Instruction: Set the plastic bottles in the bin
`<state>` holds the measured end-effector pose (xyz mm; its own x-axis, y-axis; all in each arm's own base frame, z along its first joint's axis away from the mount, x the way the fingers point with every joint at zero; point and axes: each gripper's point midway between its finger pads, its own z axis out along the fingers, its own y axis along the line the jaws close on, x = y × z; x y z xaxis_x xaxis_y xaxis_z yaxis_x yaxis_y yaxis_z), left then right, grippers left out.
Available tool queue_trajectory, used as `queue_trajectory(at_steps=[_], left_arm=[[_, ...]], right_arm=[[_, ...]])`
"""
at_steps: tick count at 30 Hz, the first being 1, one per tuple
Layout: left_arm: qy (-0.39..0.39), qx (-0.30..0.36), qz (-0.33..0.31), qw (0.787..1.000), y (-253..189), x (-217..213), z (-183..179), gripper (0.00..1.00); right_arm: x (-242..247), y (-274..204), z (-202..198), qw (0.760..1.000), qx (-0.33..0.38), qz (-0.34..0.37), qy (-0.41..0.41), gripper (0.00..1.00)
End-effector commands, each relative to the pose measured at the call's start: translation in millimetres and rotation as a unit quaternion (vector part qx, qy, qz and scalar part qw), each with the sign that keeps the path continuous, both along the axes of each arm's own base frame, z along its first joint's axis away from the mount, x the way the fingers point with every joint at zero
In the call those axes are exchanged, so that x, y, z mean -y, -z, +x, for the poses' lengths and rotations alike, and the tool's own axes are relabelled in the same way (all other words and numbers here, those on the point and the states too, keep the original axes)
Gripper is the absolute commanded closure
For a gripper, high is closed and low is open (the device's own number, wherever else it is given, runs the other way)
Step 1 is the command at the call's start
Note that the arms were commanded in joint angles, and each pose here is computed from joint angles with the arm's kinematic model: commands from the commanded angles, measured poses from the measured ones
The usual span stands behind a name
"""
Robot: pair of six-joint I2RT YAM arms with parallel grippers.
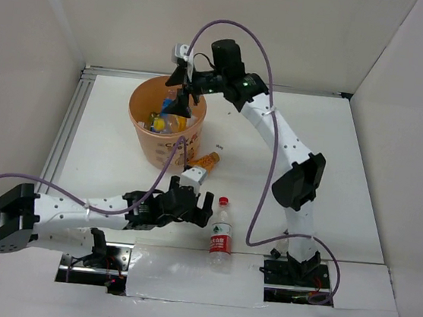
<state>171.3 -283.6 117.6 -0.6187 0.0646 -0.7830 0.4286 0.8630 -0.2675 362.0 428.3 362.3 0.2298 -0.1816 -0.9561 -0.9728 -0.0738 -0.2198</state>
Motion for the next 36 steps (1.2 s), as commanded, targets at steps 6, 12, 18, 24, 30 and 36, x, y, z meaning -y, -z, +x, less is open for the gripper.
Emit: queue_trajectory(at_steps=[6, 12, 18, 24, 30, 36], left_arm=[[0.01, -0.074, -0.069, 0.995, 1.3, 65.9, -3.9, 0.01], [0.035, -0.133, -0.021, 0.99, 39.7, 105.6, -9.2, 0.01], [0.036, -0.185, 0.063, 0.98, 83.8, 111.2, -27.5, 0.16], [0.063, -0.103, 0.05, 0.991, 26.9, 114.4, -11.7, 0.83], [0.047, 0.115, 0.04, 0.991, -125.2, 104.1, 48.6, 0.91], [-0.16, 0.301, -0.025, 0.94, -290.7, 0.5, 151.0, 0.84]], right_arm=[[45.8, -33.5, 49.9, 0.987, -0.069, 0.037, 0.14, 0.0], [164.2, -19.2, 82.4, 0.957, -0.116, 0.008, 0.267, 0.05], [271.3, 45.7, 55.6, 0.916, -0.183, -0.07, 0.349, 0.21], [354.8, 99.4, -2.3, 0.903, -0.124, -0.142, 0.386, 0.53], [413.4, 169.6, -64.2, 0.895, -0.041, -0.265, 0.357, 0.59], [432.2, 192.1, -103.5, 0.889, -0.026, -0.296, 0.349, 0.23]])
